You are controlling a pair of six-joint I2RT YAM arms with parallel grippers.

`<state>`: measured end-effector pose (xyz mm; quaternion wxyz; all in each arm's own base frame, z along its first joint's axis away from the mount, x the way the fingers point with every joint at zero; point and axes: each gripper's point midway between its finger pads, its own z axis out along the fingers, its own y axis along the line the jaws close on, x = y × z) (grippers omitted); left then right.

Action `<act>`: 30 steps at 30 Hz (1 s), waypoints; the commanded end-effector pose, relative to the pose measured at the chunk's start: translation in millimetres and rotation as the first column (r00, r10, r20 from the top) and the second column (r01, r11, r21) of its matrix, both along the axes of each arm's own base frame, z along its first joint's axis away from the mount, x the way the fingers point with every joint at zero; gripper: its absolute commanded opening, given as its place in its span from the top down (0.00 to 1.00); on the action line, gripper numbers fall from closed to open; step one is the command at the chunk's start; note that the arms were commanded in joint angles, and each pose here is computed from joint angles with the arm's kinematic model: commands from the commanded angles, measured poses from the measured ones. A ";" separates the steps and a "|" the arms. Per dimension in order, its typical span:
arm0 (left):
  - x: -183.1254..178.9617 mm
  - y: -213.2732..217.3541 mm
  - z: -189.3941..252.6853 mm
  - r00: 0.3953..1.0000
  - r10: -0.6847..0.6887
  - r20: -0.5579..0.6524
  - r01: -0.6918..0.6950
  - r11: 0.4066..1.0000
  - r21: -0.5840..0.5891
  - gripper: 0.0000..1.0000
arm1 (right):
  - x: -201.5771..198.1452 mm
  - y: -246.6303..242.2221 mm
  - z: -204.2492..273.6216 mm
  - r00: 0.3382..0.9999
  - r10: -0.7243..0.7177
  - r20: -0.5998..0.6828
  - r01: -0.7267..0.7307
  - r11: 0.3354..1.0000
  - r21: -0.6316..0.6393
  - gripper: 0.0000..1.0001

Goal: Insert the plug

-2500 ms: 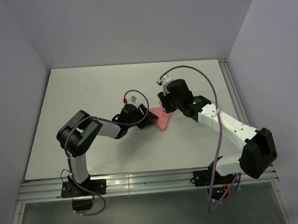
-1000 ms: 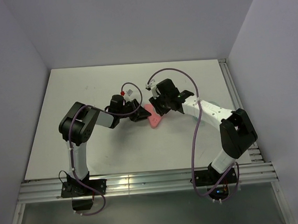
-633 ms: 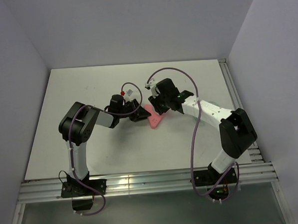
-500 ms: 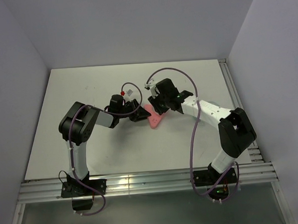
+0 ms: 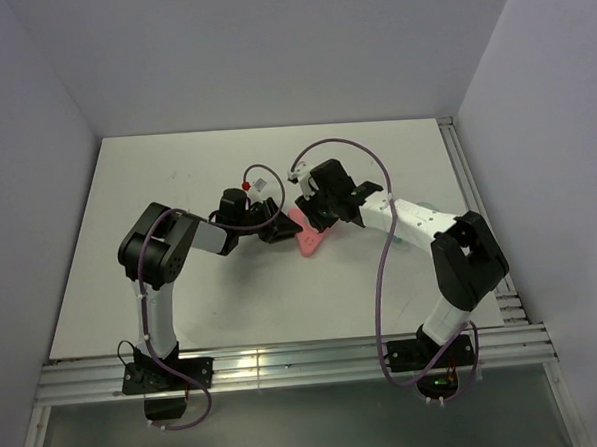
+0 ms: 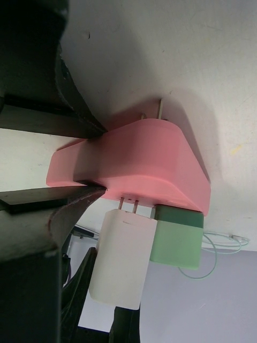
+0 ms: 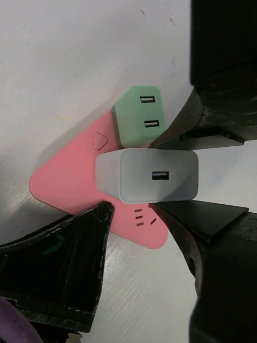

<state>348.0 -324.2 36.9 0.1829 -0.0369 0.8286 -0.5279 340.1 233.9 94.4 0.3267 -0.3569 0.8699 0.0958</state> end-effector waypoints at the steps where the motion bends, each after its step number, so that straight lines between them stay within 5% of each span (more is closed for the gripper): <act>1: -15.9 13.9 -42.5 0.996 -0.005 -0.088 0.014 0.995 0.103 1.00 | 4.6 8.0 5.5 0.999 0.025 0.032 -0.026 0.999 0.019 1.00; 17: -15.7 14.6 -41.7 0.996 -0.014 -0.092 0.023 0.995 0.096 1.00 | -4.5 -11.2 -45.5 0.999 -0.033 -0.039 0.028 0.990 -0.139 1.00; 30: -21.3 21.3 -52.4 0.992 -0.036 -0.118 0.050 0.992 0.119 1.00 | -39.8 -19.5 -59.8 0.968 -0.232 -0.095 0.227 0.972 -0.064 1.00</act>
